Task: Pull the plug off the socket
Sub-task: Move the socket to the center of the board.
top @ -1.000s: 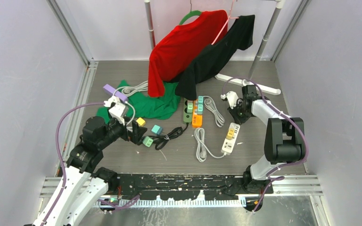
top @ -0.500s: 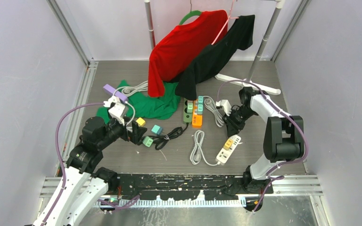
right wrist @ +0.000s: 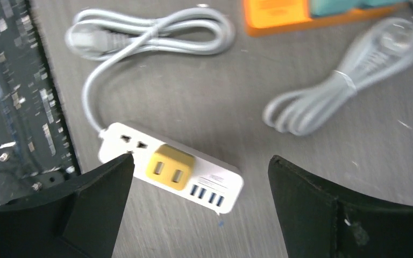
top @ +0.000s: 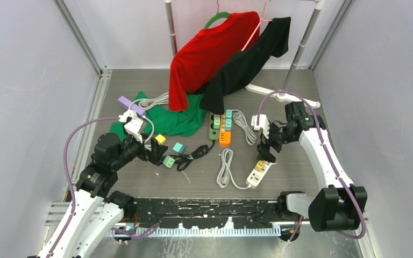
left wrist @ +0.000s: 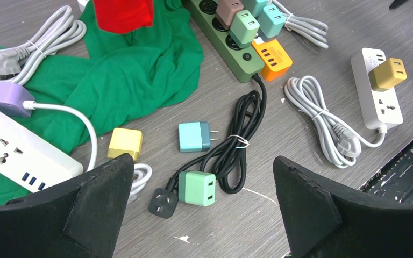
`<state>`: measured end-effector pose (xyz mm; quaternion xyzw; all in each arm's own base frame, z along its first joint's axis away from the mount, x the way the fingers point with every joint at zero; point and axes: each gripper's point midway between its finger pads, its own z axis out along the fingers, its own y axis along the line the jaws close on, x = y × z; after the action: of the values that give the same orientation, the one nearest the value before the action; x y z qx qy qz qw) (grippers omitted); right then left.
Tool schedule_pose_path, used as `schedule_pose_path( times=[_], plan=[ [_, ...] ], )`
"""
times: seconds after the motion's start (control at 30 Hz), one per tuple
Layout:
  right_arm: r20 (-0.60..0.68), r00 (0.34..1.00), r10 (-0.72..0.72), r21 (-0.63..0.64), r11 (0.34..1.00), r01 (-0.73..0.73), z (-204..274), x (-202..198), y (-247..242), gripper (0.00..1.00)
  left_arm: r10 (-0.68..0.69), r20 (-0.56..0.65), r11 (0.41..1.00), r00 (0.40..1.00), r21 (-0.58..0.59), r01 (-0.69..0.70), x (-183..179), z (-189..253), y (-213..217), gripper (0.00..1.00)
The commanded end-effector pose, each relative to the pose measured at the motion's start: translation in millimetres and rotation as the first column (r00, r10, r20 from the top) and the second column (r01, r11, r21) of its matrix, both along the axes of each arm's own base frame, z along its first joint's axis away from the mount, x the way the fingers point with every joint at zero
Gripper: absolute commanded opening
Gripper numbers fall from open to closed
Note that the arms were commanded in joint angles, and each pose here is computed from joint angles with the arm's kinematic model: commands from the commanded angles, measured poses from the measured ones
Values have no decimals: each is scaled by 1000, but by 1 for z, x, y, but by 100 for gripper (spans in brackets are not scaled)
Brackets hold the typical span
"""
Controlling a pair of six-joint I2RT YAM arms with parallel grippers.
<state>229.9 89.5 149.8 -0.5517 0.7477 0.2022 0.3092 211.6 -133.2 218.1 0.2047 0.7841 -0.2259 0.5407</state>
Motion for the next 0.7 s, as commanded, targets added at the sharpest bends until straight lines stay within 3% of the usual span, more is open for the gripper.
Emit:
schedule_pose_path(
  times=[0.0, 0.1, 0.33, 0.43, 0.67],
  plan=[
    [-11, 940, 340, 131, 933, -336, -16, -52, 23, 100, -12, 21, 1000, 1000, -3, 12, 1, 7, -2, 100],
    [-27, 890, 456, 113, 886, -450, -30, -65, 18, 100, -13, 18, 1000, 1000, 0, 13, 1, 5, -2, 100],
    [68, 891, 448, -44, 894, -446, -51, -47, 3, 100, -8, 15, 1000, 1000, 2, 8, 2, 5, -2, 100],
    [84, 857, 508, -123, 859, -497, -65, -45, -6, 100, -13, 13, 1000, 1000, 1, 13, 2, 4, -3, 100],
    [98, 860, 500, -178, 859, -480, -76, -34, -12, 86, -20, 16, 1000, 1000, -4, 20, 1, 5, -3, 100]
  ],
)
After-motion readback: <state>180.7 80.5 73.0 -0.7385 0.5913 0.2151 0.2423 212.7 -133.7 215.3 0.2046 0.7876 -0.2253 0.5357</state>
